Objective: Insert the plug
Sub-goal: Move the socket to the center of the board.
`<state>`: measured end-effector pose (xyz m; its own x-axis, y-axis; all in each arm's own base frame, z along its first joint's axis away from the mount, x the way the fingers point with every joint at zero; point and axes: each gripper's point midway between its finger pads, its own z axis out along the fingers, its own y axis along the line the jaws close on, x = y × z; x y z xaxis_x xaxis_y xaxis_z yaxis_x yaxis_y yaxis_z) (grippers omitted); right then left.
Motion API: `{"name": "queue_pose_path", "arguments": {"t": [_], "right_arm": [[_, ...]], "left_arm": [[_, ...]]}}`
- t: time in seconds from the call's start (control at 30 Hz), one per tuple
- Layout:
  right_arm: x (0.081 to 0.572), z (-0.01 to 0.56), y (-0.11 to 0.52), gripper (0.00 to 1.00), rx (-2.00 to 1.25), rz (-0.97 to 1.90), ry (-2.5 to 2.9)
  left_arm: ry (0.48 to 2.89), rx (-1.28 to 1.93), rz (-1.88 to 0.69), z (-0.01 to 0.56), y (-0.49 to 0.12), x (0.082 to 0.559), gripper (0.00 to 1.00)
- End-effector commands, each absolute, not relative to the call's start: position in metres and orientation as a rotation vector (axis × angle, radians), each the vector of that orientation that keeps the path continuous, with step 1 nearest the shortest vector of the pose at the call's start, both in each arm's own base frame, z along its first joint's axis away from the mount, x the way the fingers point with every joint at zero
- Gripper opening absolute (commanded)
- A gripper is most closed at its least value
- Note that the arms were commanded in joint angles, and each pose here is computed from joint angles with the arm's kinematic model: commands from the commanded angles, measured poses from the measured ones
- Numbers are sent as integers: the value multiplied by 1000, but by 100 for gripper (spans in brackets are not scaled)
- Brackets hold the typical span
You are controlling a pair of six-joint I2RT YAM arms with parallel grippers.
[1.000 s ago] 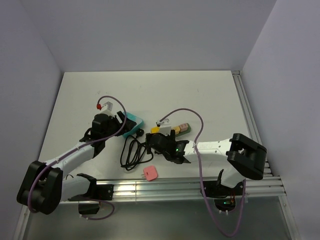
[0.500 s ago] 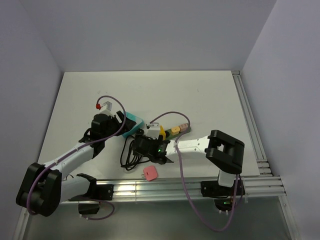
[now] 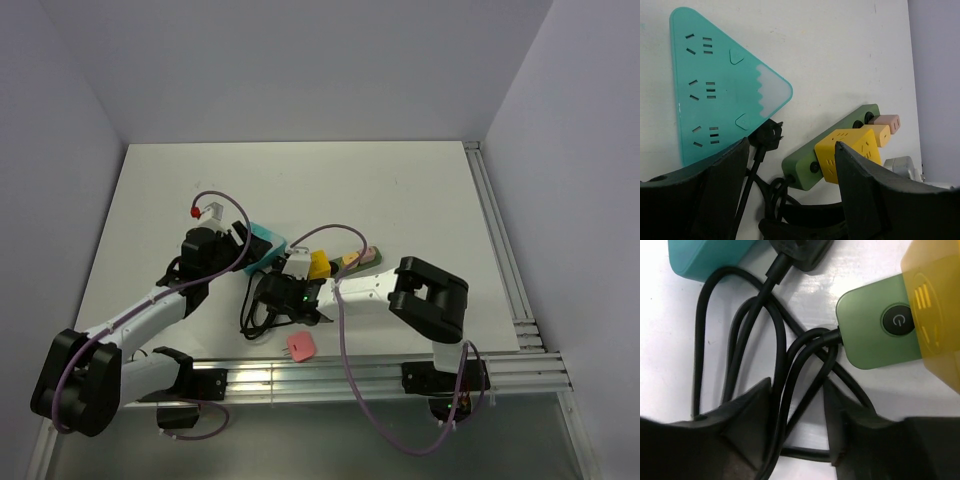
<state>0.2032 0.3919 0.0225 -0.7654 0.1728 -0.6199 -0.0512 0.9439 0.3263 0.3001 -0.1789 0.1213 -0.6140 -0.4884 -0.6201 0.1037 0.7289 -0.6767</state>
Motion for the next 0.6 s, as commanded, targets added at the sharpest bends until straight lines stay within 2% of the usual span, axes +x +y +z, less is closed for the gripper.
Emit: {"name": "queue_pose_path", "arguments": {"t": [0.0,0.03,0.07,0.1,0.17,0.2,0.57], "right_arm": [[202,8,398,45,91,468,2444],[203,6,399,34,94,493,2446],[203,1,397,28,98,503,2458],[206,-1,388,12,126,532,2464],[212,-1,375,2,157,561,2454],[215,-10,354,1,189,536,2468],[288,39,242,0,403,413,2310]], "left_arm": [[2039,-286,-881,130,-178,301,74],[2038,-287,-883,131,-178,300,74],[2036,-285,-882,131,-177,300,74],[2035,-288,-878,131,-177,301,74],[2038,-285,-876,130,-177,300,74],[2039,-288,-875,129,-177,301,74],[2046,-294,-862,126,-175,301,77]]}}
